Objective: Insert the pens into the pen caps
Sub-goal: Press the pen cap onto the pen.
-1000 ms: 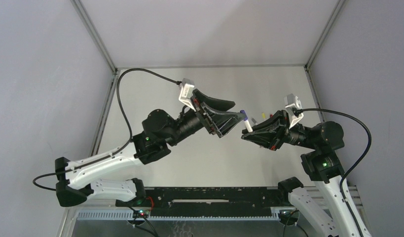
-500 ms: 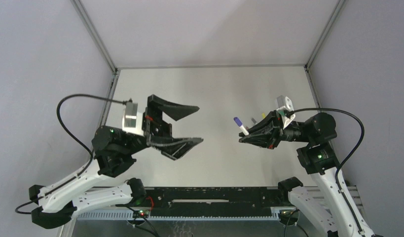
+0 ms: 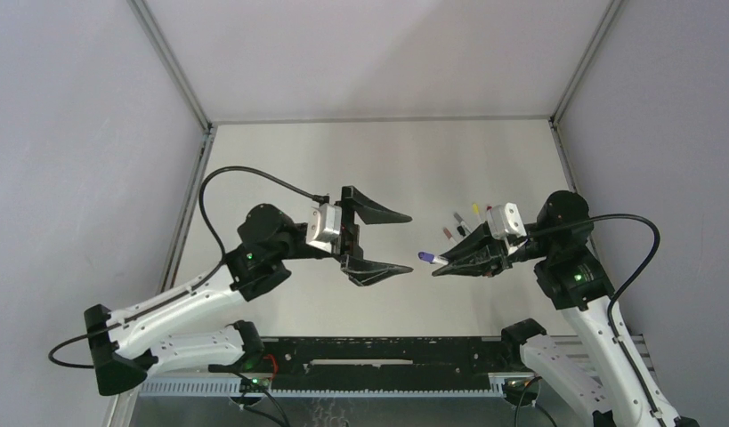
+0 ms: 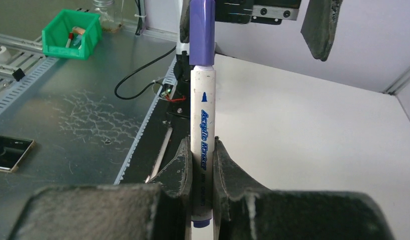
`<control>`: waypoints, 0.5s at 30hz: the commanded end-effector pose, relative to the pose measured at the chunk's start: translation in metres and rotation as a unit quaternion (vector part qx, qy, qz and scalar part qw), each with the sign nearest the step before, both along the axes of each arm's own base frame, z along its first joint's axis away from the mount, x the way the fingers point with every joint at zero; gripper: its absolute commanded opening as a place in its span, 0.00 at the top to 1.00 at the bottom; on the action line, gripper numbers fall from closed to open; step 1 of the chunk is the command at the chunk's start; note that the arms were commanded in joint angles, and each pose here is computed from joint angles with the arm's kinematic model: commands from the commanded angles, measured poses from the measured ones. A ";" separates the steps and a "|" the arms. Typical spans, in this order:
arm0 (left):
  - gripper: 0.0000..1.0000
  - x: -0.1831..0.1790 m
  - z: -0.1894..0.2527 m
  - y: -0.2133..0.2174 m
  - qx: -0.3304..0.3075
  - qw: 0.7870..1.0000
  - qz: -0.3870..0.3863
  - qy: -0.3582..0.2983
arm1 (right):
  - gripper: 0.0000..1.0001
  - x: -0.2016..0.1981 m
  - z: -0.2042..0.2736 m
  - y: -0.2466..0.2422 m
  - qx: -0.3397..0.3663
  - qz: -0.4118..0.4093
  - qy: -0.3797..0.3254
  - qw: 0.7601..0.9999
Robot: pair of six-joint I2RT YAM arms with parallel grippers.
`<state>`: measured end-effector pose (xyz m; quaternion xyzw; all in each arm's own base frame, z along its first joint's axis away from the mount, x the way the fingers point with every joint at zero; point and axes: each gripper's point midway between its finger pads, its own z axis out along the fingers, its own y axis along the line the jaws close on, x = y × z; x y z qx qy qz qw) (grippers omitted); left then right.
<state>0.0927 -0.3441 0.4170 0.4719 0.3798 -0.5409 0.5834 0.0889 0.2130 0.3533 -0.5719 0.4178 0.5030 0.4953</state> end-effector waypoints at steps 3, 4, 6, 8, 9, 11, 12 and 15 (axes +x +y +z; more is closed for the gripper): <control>0.21 -0.015 0.042 0.002 -0.059 0.997 -0.043 -0.034 | 1.00 -0.010 0.004 -0.001 0.007 0.046 -0.037 0.998; 0.22 -0.015 0.041 0.001 -0.059 0.997 -0.047 -0.030 | 1.00 -0.010 0.003 0.000 0.007 0.050 -0.033 0.998; 0.24 -0.018 0.040 -0.001 -0.059 0.996 -0.059 -0.023 | 1.00 -0.010 0.004 0.000 0.007 0.053 -0.032 0.998; 0.26 -0.022 0.041 -0.002 -0.058 0.995 -0.073 -0.018 | 1.00 -0.008 0.006 0.000 0.008 0.052 -0.034 0.998; 0.26 -0.023 0.041 -0.002 -0.056 0.995 -0.077 -0.015 | 1.00 -0.008 0.007 0.000 0.009 0.050 -0.035 0.998; 0.29 -0.024 0.042 -0.003 -0.055 0.995 -0.083 -0.013 | 1.00 -0.006 0.007 0.000 0.008 0.046 -0.032 0.998; 0.29 -0.024 0.044 -0.003 -0.056 0.995 -0.084 -0.013 | 1.00 -0.006 0.007 0.000 0.008 0.045 -0.030 0.998; 0.31 -0.025 0.046 -0.005 -0.058 0.994 -0.090 -0.012 | 1.00 -0.006 0.008 0.000 0.007 0.047 -0.026 0.999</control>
